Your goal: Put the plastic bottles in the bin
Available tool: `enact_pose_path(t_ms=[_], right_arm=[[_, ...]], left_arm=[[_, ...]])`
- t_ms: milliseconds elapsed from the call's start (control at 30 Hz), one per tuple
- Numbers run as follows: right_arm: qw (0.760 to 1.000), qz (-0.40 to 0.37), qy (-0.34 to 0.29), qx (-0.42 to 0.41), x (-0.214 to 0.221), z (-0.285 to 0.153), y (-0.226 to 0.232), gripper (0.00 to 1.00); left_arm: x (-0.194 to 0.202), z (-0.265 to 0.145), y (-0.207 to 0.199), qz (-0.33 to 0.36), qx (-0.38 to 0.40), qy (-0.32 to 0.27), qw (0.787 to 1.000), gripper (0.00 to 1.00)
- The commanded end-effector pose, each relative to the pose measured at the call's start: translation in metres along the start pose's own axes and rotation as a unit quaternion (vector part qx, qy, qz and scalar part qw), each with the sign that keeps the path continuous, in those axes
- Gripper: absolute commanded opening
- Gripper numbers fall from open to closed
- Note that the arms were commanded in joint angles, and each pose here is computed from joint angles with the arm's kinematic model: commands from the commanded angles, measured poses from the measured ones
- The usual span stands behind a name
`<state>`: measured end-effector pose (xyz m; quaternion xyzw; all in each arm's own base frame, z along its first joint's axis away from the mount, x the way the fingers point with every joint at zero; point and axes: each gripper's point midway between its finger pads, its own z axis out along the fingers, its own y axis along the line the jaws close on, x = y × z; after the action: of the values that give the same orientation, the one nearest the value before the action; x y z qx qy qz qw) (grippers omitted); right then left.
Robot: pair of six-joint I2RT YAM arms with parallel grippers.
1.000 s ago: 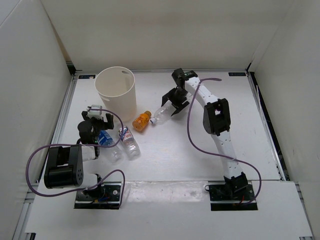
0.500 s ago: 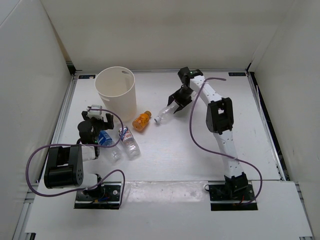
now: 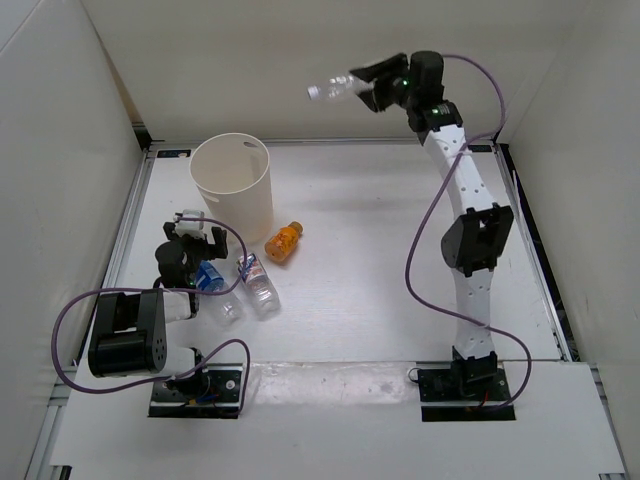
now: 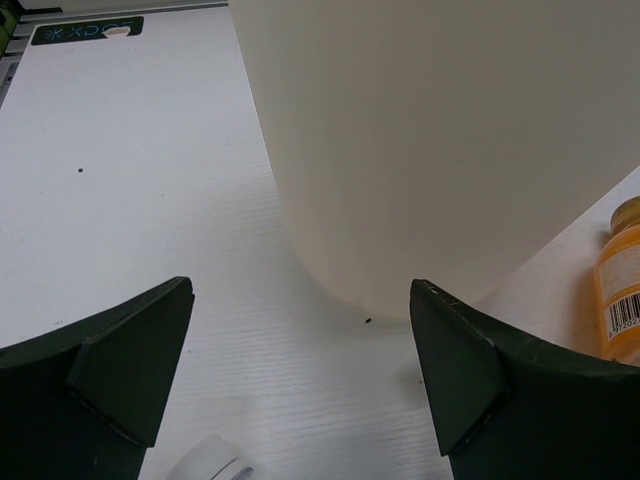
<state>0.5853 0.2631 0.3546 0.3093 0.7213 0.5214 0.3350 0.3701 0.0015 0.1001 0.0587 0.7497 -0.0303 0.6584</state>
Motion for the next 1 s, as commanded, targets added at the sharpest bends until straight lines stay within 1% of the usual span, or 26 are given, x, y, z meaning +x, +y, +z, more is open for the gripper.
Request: enact_pose_path(t_ms=[0,33,67,100,167,200,233,267,333,367,400,433,467,500,533,600,667,767,967], right_arm=[[0.989,-0.02,0.015,-0.147,0.041,0.004,0.086,0.0],[0.987,-0.04,-0.007,-0.156,0.039,0.004,0.094,0.0],[0.982,-0.051,-0.015,-0.181,0.044,-0.006,0.116,0.0],[0.978,-0.061,-0.012,-0.198,0.06,-0.007,0.125,0.0],[0.972,-0.114,-0.025,-0.204,0.082,-0.006,0.132,0.0],[0.969,-0.141,-0.031,-0.202,0.086,-0.009,0.133,0.0],[0.966,-0.153,-0.025,-0.208,0.099,-0.011,0.138,0.0],[0.958,-0.196,-0.024,-0.206,0.109,-0.012,0.137,0.0],[0.952,-0.226,-0.012,-0.205,0.131,-0.016,0.138,0.0],[0.941,-0.28,-0.023,-0.189,0.133,-0.017,0.133,0.0],[0.935,-0.302,-0.027,-0.184,0.134,-0.019,0.132,0.0],[0.928,-0.324,-0.019,-0.185,0.154,-0.023,0.134,0.0],[0.908,-0.387,-0.035,-0.156,0.153,-0.019,0.121,0.0],[0.903,-0.406,-0.04,-0.139,0.155,-0.022,0.116,0.0],[0.888,-0.437,-0.031,-0.141,0.171,-0.023,0.115,0.0],[0.884,-0.45,-0.002,-0.128,0.186,-0.019,0.097,0.0],[0.875,-0.468,0.008,-0.124,0.195,-0.018,0.091,0.0],[0.873,-0.475,0.023,-0.103,0.202,-0.013,0.075,0.0],[0.87,-0.482,0.048,-0.091,0.215,-0.01,0.059,0.1]], left_arm=[[-0.005,0.001,-0.001,0.001,0.006,-0.01,1.0,1.0],[-0.005,0.0,-0.001,0.0,0.005,-0.009,1.0,1.0],[-0.005,0.0,-0.001,0.001,0.005,-0.01,1.0,1.0],[-0.004,0.0,0.0,0.0,0.004,-0.008,1.0,1.0],[-0.005,0.0,-0.001,0.001,0.005,-0.01,1.0,1.0],[-0.005,0.0,-0.001,0.0,0.005,-0.009,1.0,1.0],[-0.004,0.001,0.0,0.0,0.004,-0.008,1.0,1.0],[-0.006,0.001,-0.001,0.001,0.006,-0.01,1.0,1.0],[-0.004,0.001,-0.002,-0.001,0.007,-0.007,1.0,1.0],[-0.005,0.0,-0.002,-0.001,0.007,-0.009,1.0,1.0],[-0.005,0.0,-0.002,0.001,0.007,-0.009,1.0,1.0],[-0.005,0.001,-0.001,0.0,0.006,-0.009,1.0,1.0],[-0.005,0.0,0.0,0.0,0.004,-0.009,1.0,1.0],[-0.004,0.001,0.0,0.001,0.005,-0.008,1.0,1.0],[-0.005,0.001,-0.001,0.0,0.006,-0.009,1.0,1.0],[-0.004,0.0,0.0,0.0,0.003,-0.006,1.0,1.0],[-0.004,0.0,-0.001,0.0,0.005,-0.007,1.0,1.0],[-0.003,0.0,-0.001,0.0,0.005,-0.006,1.0,1.0],[-0.005,0.001,0.0,0.002,0.004,-0.009,1.0,1.0]])
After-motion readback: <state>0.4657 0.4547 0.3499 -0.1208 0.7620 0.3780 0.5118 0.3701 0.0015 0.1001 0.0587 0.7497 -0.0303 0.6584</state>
